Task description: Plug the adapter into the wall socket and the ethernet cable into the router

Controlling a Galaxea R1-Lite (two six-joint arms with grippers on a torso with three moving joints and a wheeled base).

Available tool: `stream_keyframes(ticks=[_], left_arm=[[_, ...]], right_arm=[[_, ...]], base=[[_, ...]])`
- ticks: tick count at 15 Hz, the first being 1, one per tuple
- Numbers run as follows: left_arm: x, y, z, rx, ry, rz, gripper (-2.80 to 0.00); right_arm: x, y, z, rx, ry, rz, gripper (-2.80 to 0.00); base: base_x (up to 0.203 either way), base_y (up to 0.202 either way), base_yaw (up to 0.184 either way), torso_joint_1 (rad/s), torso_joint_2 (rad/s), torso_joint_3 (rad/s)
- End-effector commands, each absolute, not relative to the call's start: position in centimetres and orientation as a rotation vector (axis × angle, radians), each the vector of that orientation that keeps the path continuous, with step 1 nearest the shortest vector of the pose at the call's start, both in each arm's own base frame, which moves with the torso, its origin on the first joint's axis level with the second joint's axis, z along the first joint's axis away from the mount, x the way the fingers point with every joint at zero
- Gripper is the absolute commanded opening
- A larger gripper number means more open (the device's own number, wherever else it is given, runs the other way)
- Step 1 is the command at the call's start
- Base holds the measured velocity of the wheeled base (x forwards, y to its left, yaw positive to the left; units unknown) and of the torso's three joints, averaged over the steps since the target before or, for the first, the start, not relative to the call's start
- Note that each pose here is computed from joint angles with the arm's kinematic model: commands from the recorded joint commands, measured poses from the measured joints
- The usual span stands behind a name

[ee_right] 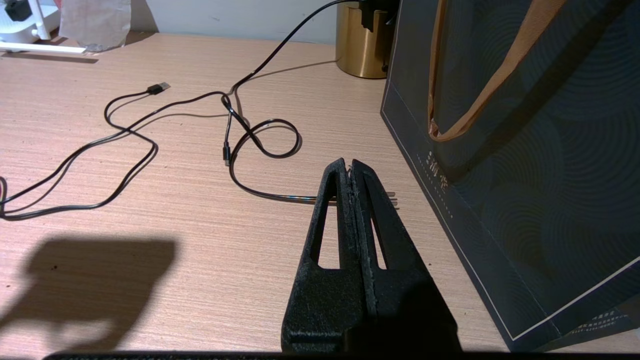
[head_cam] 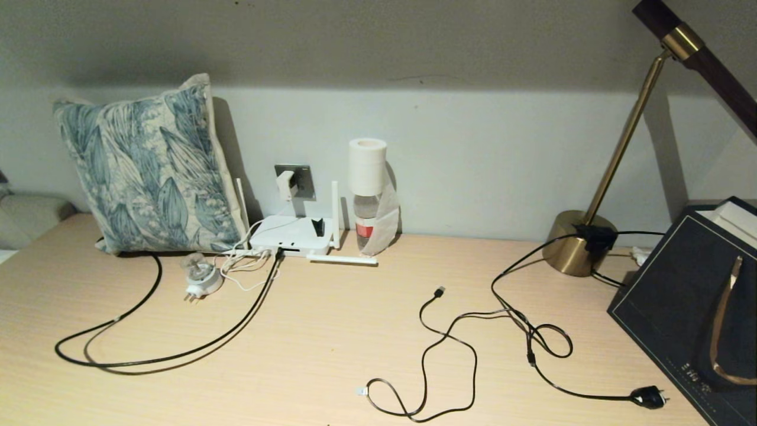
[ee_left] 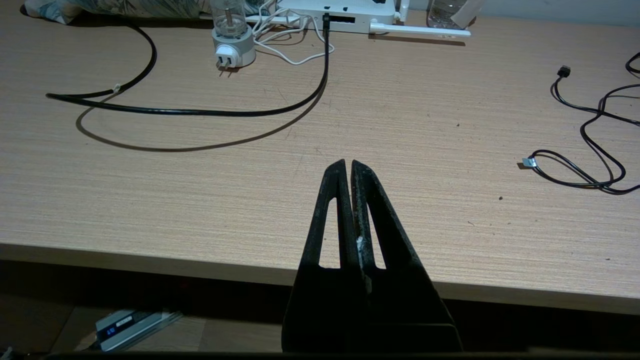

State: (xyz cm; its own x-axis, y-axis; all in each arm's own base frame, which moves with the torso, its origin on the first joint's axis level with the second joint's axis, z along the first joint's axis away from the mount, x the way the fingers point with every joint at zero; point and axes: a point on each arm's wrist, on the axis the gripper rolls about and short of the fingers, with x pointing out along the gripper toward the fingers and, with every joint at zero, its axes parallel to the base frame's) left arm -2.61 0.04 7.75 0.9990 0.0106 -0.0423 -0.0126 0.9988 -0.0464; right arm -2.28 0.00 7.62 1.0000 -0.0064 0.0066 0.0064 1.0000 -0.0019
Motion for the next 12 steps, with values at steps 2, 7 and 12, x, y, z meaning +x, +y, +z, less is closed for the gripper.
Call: stream_keyframes(ticks=[2,7,12], left_arm=[[-2.59,0.04,7.76,-0.047,0.044,0.012,-2.8],[-2.58,0.04,7.73,-0.047,0.044,0.012,-2.8],[-2.59,0.04,7.76,-0.047,0.044,0.012,-2.8]], right_arm=[[-2.27,0.0,7.63,-0.003,-0.006,-0.006,-2.8],[-2.26,0.0,7.6,0.0,-0.006,-0.008,-2.8],[-2.27,0.0,7.65,-0.009,-0.008,-0.006,-2.8]], base=[[0.0,0.0,0.0,0.0,0.0,0.0],[0.0,0.0,0.0,0.0,0.0,0.0],[0.0,0.0,0.0,0.0,0.0,0.0]])
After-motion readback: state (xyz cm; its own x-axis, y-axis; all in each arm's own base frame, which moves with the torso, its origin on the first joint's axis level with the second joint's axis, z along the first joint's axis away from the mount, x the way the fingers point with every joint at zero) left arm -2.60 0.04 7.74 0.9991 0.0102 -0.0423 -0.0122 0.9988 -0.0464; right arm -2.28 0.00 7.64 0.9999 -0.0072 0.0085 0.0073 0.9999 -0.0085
